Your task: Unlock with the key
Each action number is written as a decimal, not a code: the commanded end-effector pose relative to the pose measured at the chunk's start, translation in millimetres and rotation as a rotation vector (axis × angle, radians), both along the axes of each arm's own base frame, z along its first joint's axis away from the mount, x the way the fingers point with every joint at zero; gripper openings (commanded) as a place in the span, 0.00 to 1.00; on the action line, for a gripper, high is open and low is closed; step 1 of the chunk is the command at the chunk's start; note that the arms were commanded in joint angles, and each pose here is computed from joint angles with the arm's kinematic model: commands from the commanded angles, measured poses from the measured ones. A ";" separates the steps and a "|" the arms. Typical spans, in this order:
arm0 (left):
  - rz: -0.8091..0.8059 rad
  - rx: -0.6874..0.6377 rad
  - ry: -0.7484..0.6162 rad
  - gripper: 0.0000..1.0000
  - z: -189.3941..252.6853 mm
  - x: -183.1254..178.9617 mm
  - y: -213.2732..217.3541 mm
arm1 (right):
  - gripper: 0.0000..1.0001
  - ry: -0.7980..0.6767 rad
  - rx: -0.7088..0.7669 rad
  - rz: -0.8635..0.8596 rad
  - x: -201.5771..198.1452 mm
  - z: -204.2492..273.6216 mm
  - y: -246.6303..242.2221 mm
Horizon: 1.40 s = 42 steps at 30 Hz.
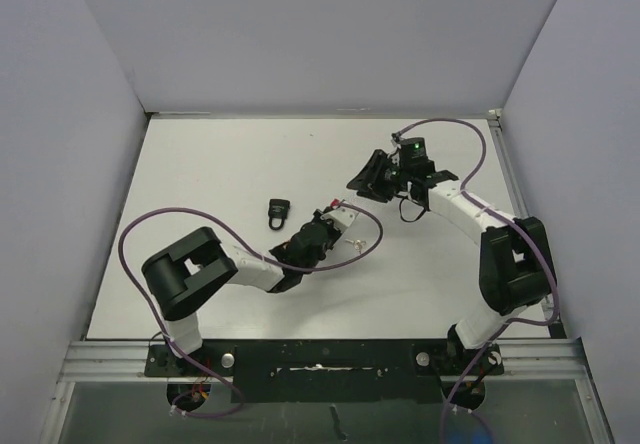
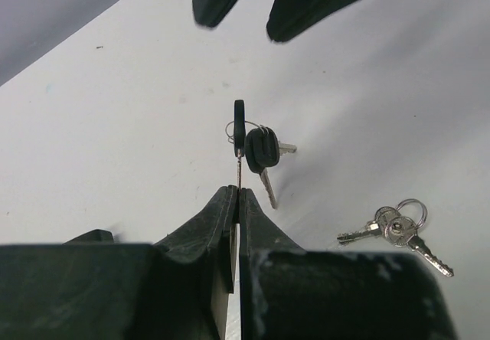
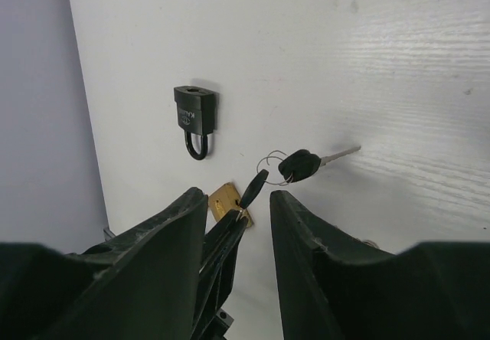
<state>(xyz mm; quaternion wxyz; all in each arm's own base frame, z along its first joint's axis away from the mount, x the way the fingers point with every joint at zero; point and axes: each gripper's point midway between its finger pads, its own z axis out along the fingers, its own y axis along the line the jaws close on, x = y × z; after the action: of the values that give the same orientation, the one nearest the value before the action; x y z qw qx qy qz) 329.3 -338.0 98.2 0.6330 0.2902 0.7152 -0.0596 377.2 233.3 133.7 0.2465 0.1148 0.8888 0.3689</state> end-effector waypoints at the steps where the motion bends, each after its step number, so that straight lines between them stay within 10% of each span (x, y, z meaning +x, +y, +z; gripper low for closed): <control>1: -0.011 -0.149 -0.014 0.00 35.4 3.9 1.2 | 0.40 -0.111 0.067 -0.006 8.7 38.7 -6.5; 10: -0.157 -0.381 0.173 0.00 58.4 2.9 18.2 | 0.40 -0.302 -0.059 0.060 6.8 43.1 -40.9; 24: -0.593 -0.658 0.569 0.00 99.0 -26.5 15.8 | 0.54 -0.669 0.134 0.218 -6.7 72.4 -47.3; 42: -0.966 -0.796 0.716 0.00 118.3 -35.6 -4.3 | 0.56 -0.826 0.241 0.405 -36.9 98.5 -14.5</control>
<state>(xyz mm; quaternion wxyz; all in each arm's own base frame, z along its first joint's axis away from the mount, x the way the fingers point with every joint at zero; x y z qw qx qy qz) 294.4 -340.0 174.2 0.2943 0.2375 0.6576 -0.6516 352.6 206.3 217.4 0.4723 -0.1404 0.7032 0.5125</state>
